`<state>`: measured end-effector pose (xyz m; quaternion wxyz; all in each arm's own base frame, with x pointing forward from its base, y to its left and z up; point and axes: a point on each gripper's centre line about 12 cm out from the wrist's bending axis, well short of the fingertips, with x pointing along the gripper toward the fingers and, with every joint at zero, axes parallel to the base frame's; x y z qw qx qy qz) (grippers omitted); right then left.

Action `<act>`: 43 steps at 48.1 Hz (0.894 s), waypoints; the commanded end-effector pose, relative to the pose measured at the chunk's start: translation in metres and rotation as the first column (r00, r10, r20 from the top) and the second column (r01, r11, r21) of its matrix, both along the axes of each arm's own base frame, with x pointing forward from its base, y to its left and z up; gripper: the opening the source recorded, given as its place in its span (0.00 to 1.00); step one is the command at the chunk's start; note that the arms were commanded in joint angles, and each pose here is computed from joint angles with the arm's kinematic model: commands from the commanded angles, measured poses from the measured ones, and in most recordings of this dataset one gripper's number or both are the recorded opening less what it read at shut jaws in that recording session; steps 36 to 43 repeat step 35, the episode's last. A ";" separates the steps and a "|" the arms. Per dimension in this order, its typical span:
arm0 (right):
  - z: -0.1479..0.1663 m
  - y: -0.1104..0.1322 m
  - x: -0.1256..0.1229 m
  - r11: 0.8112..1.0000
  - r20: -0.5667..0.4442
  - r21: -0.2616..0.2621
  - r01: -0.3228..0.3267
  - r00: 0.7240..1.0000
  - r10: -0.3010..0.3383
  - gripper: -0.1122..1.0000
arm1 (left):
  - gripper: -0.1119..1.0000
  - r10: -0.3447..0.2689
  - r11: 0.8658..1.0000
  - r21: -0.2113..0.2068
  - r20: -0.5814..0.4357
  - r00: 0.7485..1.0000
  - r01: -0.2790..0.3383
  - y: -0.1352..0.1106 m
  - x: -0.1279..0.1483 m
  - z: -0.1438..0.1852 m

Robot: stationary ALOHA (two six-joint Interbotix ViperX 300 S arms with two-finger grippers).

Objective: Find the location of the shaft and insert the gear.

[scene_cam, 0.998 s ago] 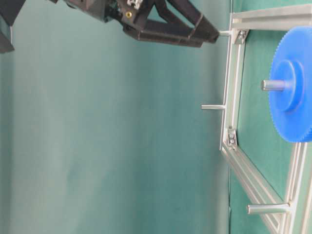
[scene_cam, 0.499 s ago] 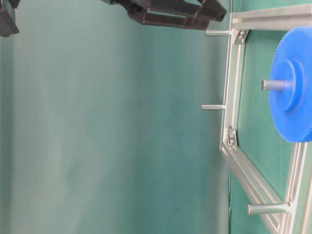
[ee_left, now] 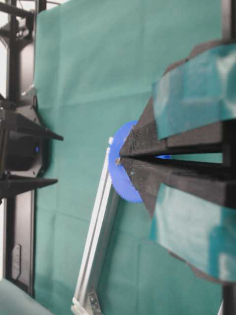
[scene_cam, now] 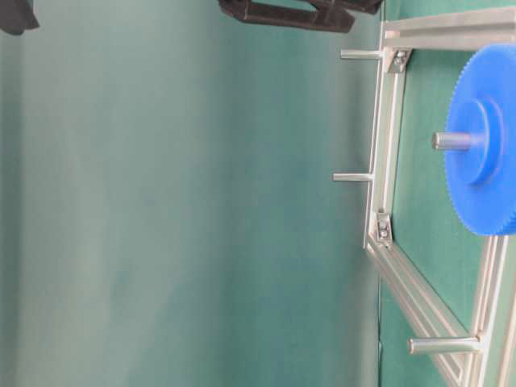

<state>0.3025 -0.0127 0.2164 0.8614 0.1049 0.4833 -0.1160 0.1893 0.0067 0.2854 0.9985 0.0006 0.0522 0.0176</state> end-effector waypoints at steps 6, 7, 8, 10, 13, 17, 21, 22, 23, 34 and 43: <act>0.005 0.002 -0.003 1.000 0.031 0.002 -0.008 1.000 0.008 0.88 | 0.11 0.004 1.000 -0.004 0.025 1.000 -0.004 0.001 0.002 0.010; 0.005 0.003 -0.004 1.000 0.032 0.002 -0.009 0.999 0.009 0.88 | 0.11 0.004 1.000 -0.004 0.028 1.000 -0.004 0.001 0.002 0.011; 0.005 0.003 -0.004 1.000 0.030 0.002 -0.010 0.999 0.010 0.88 | 0.11 0.004 1.000 -0.004 0.026 1.000 -0.004 0.001 0.002 0.011; 0.004 0.003 -0.005 1.000 0.030 0.002 -0.012 0.999 0.011 0.88 | 0.11 0.004 1.000 -0.004 0.028 1.000 -0.004 0.001 0.002 0.011; 0.003 0.004 -0.006 1.000 0.034 0.004 -0.013 0.999 0.013 0.88 | 0.11 0.004 1.000 -0.004 0.025 1.000 -0.004 0.001 0.002 0.010; 0.002 0.004 -0.007 1.000 0.032 0.004 -0.013 0.999 0.013 0.88 | 0.11 0.004 1.000 -0.004 0.025 1.000 -0.004 0.001 0.002 0.010; 0.000 0.004 -0.008 1.000 0.027 0.004 -0.013 1.000 0.013 0.88 | 0.11 0.004 1.000 -0.004 0.025 1.000 -0.004 0.001 0.002 0.010; 0.000 0.004 -0.008 1.000 0.026 0.005 -0.012 1.000 0.012 0.88 | 0.11 0.004 1.000 -0.004 0.025 1.000 -0.004 0.001 0.002 0.010; 0.000 0.004 -0.008 1.000 0.027 0.004 -0.015 1.000 0.015 0.88 | 0.11 0.004 1.000 -0.004 0.025 1.000 -0.004 0.001 0.002 0.010; -0.001 0.004 -0.011 1.000 0.026 0.004 -0.015 1.000 0.015 0.88 | 0.11 0.004 1.000 -0.004 0.025 1.000 -0.004 0.001 0.002 0.010; -0.002 0.004 -0.011 1.000 0.024 0.004 -0.015 1.000 0.015 0.88 | 0.11 0.004 1.000 -0.004 0.025 1.000 -0.004 0.001 0.002 0.010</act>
